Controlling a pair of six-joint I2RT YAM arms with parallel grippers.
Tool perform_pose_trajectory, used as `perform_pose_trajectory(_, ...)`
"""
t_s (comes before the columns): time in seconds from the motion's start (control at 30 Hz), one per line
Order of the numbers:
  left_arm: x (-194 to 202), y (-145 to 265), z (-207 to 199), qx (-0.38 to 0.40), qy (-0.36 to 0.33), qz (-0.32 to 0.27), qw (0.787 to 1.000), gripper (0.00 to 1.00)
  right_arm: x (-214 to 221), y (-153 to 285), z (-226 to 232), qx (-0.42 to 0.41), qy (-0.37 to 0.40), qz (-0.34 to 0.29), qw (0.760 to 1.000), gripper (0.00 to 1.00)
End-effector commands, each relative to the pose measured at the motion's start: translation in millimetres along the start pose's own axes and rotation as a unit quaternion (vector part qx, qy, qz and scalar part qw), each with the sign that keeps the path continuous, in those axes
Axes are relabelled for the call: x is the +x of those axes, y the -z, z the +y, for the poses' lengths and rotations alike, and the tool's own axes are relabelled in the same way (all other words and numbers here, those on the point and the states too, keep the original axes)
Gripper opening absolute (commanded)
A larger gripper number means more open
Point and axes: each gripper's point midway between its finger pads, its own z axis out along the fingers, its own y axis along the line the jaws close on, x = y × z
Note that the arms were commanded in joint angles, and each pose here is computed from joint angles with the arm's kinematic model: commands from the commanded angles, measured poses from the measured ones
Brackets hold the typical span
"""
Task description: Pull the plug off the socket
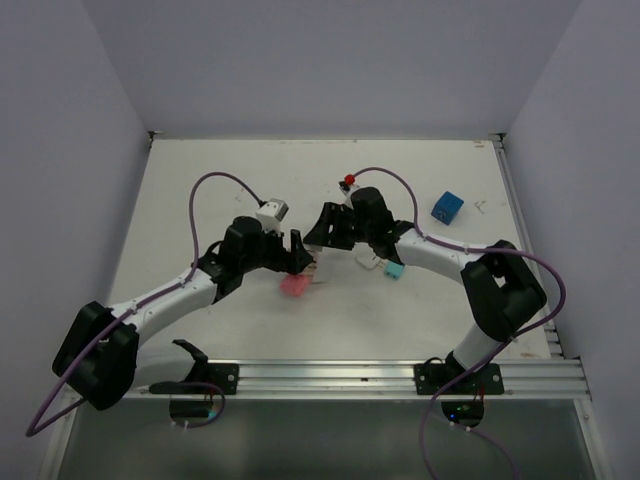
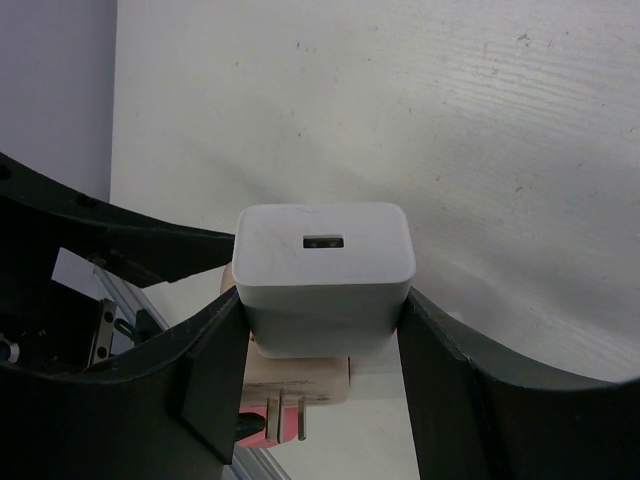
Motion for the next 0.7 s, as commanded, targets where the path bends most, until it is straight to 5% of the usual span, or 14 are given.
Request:
perform_pose_trajectory(0.0, -15.3, -2.0, -9.7, 0.021, -0.012, -0.013, 1.0, 0.9, -34.1, 20.5, 59.1, -0.093, 0.035, -0.051, 0.994, 0.0)
perform_pose_trajectory(0.43, -5.6, -5.1, -9.3, 0.028, -0.001, -0.003, 1.0, 0.7, -33.4, 22.0, 64.7, -0.106, 0.042, -0.049, 0.992, 0.0)
perform_pose_trajectory(0.6, -4.7, -1.5, -10.6, 0.031, 0.005, -0.009, 0.999, 0.45, -33.6, 21.6, 64.6, -0.107, 0.043, -0.05, 0.992, 0.0)
perform_pose_trajectory(0.67, -3.1, -0.4, -11.5, 0.033, 0.007, -0.008, 0.999, 0.23, -34.6, 21.7, 65.3, -0.108, 0.042, -0.052, 0.992, 0.0)
